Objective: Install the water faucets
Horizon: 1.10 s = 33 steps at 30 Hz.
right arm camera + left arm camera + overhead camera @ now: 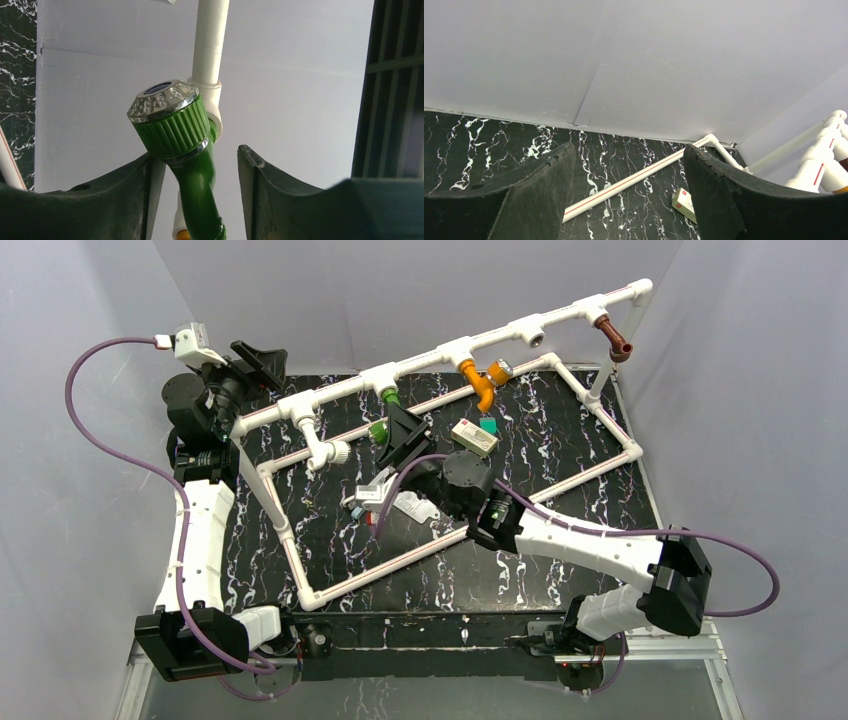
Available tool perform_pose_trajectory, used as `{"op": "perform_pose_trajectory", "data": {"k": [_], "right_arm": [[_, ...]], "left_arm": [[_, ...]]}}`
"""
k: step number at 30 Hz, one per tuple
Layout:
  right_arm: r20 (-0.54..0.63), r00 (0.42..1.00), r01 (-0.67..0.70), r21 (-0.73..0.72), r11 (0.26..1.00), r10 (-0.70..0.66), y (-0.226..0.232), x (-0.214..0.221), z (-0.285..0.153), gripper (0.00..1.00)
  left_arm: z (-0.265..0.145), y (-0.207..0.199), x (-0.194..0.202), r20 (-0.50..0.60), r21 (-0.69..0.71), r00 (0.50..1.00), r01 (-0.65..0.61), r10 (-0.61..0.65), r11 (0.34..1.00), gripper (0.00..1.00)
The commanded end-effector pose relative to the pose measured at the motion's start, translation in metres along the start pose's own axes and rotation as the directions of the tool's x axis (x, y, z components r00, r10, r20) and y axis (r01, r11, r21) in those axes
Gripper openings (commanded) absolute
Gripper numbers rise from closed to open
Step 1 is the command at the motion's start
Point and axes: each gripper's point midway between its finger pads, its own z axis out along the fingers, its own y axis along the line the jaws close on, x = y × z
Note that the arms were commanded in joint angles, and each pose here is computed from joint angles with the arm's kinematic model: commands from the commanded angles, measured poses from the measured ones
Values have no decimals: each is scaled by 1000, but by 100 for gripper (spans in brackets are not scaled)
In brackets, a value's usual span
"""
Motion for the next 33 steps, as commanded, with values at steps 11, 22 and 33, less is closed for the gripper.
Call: {"op": "perform_pose_trajectory", "data": {"k": [11, 22, 33], "right_arm": [[-44, 985, -158, 135, 978, 165, -24, 15, 0, 2], [138, 449, -863, 323, 388, 883, -27, 18, 3, 1], [445, -402, -808, 237, -539, 800, -24, 20, -5, 1]], "left_arm": [[-27, 89, 174, -467, -315, 849, 99, -245, 944, 76], [-27, 90, 173, -464, -317, 851, 99, -245, 943, 76], [-27, 90, 174, -466, -317, 849, 101, -247, 943, 76]]}}
